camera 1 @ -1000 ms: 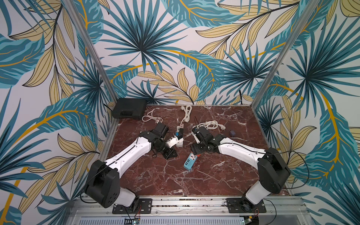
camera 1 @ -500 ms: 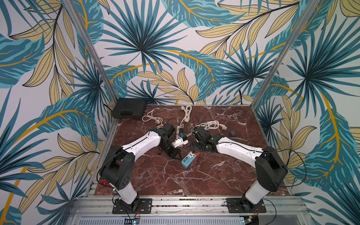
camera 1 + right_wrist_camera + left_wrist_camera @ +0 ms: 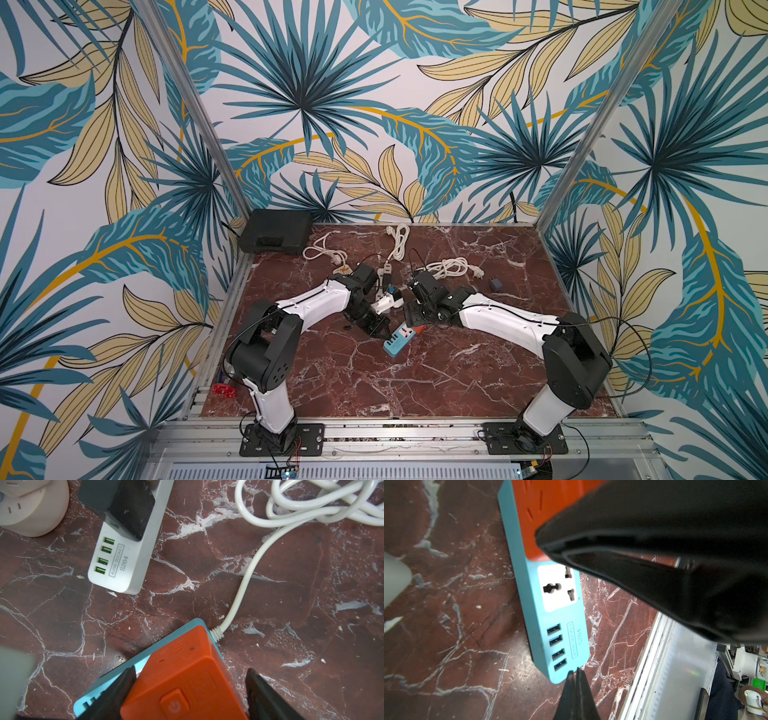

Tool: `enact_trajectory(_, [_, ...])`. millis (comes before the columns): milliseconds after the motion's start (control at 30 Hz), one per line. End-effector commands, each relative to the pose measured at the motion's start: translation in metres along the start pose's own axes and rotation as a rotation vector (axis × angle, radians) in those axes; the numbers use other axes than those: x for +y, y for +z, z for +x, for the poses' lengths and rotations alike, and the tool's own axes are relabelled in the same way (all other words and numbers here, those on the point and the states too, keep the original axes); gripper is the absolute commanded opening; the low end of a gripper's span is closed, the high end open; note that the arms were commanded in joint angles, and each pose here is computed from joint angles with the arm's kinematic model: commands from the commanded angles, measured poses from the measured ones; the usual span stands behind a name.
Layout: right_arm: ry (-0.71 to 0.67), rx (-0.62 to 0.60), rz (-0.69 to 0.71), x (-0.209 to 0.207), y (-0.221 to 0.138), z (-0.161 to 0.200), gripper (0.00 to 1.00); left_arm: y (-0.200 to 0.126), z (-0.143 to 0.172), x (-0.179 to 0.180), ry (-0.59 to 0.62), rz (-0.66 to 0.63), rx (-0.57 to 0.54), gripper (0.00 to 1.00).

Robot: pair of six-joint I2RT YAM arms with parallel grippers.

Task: Pull the plug off the socket
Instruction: Remove the plug from the socket.

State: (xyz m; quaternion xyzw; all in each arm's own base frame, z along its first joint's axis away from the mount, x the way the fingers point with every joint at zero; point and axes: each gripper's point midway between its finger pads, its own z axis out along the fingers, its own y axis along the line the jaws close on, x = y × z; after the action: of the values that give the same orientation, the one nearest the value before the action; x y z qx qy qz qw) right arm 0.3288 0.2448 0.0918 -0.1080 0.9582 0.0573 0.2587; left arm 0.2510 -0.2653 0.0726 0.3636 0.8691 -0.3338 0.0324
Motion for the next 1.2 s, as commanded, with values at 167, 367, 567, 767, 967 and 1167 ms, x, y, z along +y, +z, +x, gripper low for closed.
enact_trajectory(167, [0.008,-0.014,0.011,0.001,-0.002,-0.003,0.0,0.017,0.012,0.013,-0.038,-0.013,0.044,0.0])
enact_trajectory(367, [0.015,-0.025,0.023,0.0,-0.003,-0.003,0.0,0.025,0.017,0.027,-0.073,-0.054,0.08,0.0])
enact_trajectory(567, [-0.008,-0.035,0.052,-0.002,-0.007,-0.004,0.0,0.028,0.018,0.032,-0.093,-0.069,0.095,0.0])
enact_trajectory(767, [-0.065,-0.045,0.105,0.0,-0.009,-0.003,0.0,0.031,0.022,0.043,-0.111,-0.112,0.12,0.0])
enact_trajectory(967, [-0.134,-0.061,0.137,0.012,-0.013,0.002,0.0,0.033,0.024,0.048,-0.122,-0.126,0.136,0.0])
enact_trajectory(1167, [-0.141,-0.067,0.119,0.018,-0.014,0.001,0.0,0.034,0.025,0.049,-0.128,-0.125,0.138,0.0])
